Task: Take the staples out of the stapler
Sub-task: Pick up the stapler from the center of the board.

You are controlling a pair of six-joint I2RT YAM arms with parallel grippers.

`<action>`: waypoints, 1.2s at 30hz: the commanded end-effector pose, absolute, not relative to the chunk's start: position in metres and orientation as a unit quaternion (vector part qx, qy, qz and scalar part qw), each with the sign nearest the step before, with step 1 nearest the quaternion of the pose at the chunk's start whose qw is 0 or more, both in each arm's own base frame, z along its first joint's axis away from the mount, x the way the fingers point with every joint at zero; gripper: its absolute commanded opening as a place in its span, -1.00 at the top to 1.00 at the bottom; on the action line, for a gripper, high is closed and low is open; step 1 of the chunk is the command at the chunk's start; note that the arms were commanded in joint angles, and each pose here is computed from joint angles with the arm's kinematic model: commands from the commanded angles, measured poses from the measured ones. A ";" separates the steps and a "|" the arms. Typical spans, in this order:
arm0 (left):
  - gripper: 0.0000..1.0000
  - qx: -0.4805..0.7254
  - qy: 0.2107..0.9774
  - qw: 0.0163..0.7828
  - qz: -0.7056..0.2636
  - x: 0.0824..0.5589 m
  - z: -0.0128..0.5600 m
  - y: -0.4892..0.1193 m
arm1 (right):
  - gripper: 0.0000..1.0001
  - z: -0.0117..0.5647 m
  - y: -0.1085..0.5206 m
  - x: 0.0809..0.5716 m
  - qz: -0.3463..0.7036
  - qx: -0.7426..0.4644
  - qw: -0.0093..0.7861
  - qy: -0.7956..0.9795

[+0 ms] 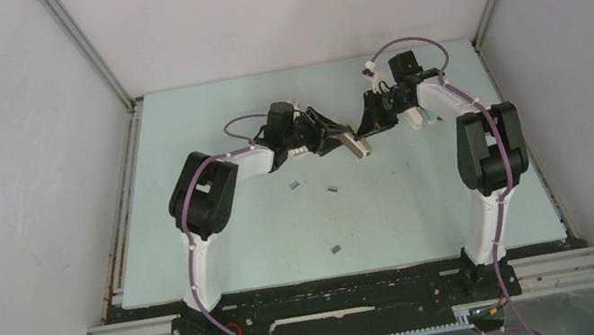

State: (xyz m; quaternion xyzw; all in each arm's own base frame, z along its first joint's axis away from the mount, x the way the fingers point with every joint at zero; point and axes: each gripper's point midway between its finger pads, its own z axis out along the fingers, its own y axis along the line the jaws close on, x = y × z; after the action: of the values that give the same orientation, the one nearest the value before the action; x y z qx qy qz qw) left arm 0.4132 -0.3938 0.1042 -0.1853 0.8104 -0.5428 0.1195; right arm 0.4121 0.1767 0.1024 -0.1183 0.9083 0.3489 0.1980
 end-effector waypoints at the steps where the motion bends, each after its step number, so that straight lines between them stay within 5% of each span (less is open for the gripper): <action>1: 0.05 -0.171 0.801 0.119 -0.561 0.416 0.123 -0.404 | 0.81 0.135 0.187 0.411 0.372 -0.130 0.226 0.891; 11: 0.98 -0.159 0.794 0.121 -0.574 0.414 0.133 -0.405 | 0.72 0.143 0.190 0.406 0.384 -0.134 0.224 0.885; 21: 1.00 -0.112 0.798 0.134 -0.577 0.399 0.155 -0.390 | -0.30 0.179 0.180 0.396 0.430 -0.152 0.246 0.855; 36: 1.00 -0.048 0.836 0.109 -0.535 0.348 0.167 -0.321 | -0.34 0.236 0.187 0.356 0.500 -0.265 0.311 0.764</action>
State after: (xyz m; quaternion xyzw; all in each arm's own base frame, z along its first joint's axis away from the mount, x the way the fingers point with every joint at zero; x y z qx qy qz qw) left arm 0.3814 -0.3381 0.1554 -0.0900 0.8297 -0.5353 0.1301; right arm 0.3739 0.1795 0.2060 -0.2028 0.8148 0.4698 0.2724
